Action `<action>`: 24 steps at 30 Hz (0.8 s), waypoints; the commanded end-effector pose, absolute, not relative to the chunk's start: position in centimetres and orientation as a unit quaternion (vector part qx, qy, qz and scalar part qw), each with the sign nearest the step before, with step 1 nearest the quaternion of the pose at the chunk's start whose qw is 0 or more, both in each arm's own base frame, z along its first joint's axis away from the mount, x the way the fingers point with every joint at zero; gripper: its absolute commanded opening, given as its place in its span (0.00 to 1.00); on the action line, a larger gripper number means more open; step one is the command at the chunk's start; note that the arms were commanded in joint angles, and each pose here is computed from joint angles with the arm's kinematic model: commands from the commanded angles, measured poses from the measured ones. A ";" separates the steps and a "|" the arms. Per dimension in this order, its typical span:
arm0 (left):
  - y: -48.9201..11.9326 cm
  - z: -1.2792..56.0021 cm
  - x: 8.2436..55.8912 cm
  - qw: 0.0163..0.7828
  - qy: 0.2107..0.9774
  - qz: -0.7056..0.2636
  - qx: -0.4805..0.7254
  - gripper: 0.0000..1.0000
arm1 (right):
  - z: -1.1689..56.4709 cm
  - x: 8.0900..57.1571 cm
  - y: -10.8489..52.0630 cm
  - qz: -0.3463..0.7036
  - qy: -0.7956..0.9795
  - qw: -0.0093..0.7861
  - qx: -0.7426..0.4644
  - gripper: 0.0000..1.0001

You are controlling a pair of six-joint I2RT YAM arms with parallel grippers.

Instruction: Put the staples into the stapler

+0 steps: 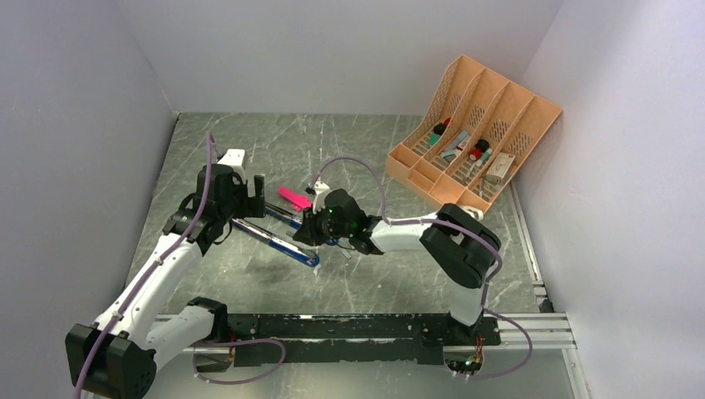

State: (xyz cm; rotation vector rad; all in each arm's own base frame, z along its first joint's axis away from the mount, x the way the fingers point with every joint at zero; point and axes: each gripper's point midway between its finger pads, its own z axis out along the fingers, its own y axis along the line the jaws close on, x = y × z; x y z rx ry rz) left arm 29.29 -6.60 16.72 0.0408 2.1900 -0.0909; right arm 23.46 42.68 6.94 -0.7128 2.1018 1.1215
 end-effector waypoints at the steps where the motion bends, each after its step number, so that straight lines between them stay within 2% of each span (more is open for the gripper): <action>1: -6.9 17.3 29.4 0.469 0.882 -0.045 0.022 0.98 | 8.1 24.3 42.5 0.385 0.798 0.369 -0.282 0.10; 8: -6.9 17.3 29.4 0.469 0.882 -0.044 0.021 0.98 | 8.2 23.1 42.9 0.291 0.786 0.425 -0.343 0.09; 16: -6.8 17.4 29.4 0.469 0.882 -0.044 0.019 0.98 | 9.2 17.0 45.8 0.340 0.688 0.445 -0.462 0.10; 24: -6.9 17.4 29.4 0.469 0.882 -0.044 0.020 0.98 | 5.4 15.7 47.5 0.325 0.677 0.431 -0.500 0.12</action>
